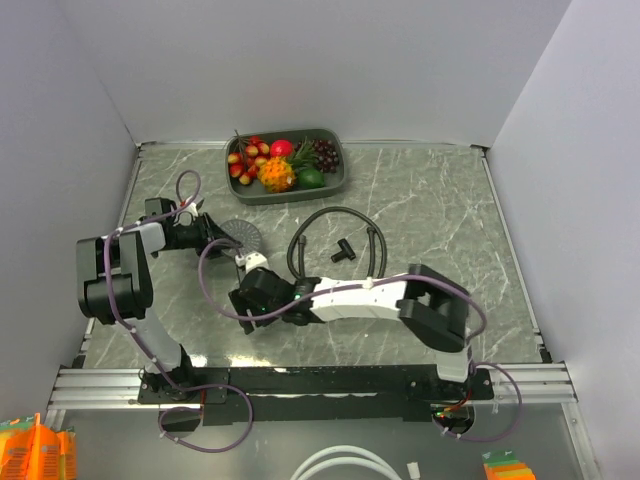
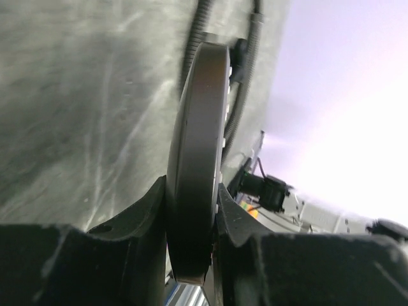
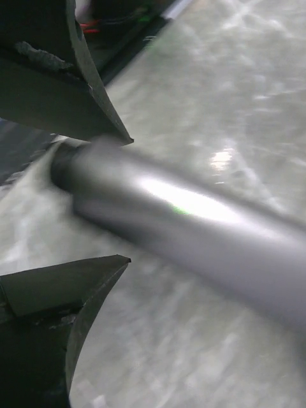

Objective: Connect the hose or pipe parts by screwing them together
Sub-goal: Pick up the bathroom fixture from the center of the board, then pick up the pipeline from the center of the board.

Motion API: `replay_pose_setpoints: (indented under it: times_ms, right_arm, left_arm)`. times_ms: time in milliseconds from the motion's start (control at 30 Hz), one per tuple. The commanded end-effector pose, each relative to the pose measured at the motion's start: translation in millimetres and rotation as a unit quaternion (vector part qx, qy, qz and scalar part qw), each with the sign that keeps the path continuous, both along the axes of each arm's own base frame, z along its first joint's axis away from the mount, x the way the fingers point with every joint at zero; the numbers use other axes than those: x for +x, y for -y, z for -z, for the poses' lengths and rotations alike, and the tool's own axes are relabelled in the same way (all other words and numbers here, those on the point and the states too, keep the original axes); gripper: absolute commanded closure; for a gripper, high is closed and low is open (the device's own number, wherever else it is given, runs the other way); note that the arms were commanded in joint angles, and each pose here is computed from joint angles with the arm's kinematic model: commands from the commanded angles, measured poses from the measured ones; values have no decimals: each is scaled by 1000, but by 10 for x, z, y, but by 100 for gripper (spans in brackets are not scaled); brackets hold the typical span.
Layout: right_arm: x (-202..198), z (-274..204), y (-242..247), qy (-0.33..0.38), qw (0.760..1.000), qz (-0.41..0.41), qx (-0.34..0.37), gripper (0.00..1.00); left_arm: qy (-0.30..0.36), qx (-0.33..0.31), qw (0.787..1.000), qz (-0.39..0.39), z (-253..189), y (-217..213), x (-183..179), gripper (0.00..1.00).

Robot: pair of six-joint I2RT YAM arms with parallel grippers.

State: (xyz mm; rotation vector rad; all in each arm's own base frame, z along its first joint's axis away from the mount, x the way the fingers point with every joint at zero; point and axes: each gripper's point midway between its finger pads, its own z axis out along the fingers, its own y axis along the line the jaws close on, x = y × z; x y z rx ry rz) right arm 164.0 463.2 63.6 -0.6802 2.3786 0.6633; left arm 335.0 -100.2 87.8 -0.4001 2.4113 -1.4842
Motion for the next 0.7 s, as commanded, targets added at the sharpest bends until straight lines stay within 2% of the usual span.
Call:
replay_pose_setpoints:
  times_ms: [0,167,200,333,367,400,533,567,667]
  right_arm:
    - [-3,-813,213,34,997,-34,60,22]
    - [148,-925,821,51,998,7,35,25]
    - [298,-1005,982,57,997,35,35,26]
    - [625,-795,1526,32,991,122,-34,35]
    - [695,-750,1587,33,990,132,-43,36]
    - [774,-705,1646,32,988,142,-49,36]
    - [998,-535,1652,47,982,158,-93,40]
    - [1047,-431,1645,46,980,162,-108,41]
    - [1219,-425,1520,60,981,164,-90,41]
  left_arm:
    - [87,-73,992,55,-343,77,-57,99]
    - [113,-104,985,84,-462,96,-163,99]
    - [120,-125,980,97,-513,105,-191,99]
    - [136,-175,967,126,-570,150,-398,99]
    - [157,-177,963,130,-565,170,-461,99]
    - [129,-197,965,114,-537,172,-433,99]
    - [130,-202,967,89,-439,75,-431,99]
    - [141,-198,966,91,-506,75,-433,99]
    - [179,-184,962,98,-747,68,-468,99]
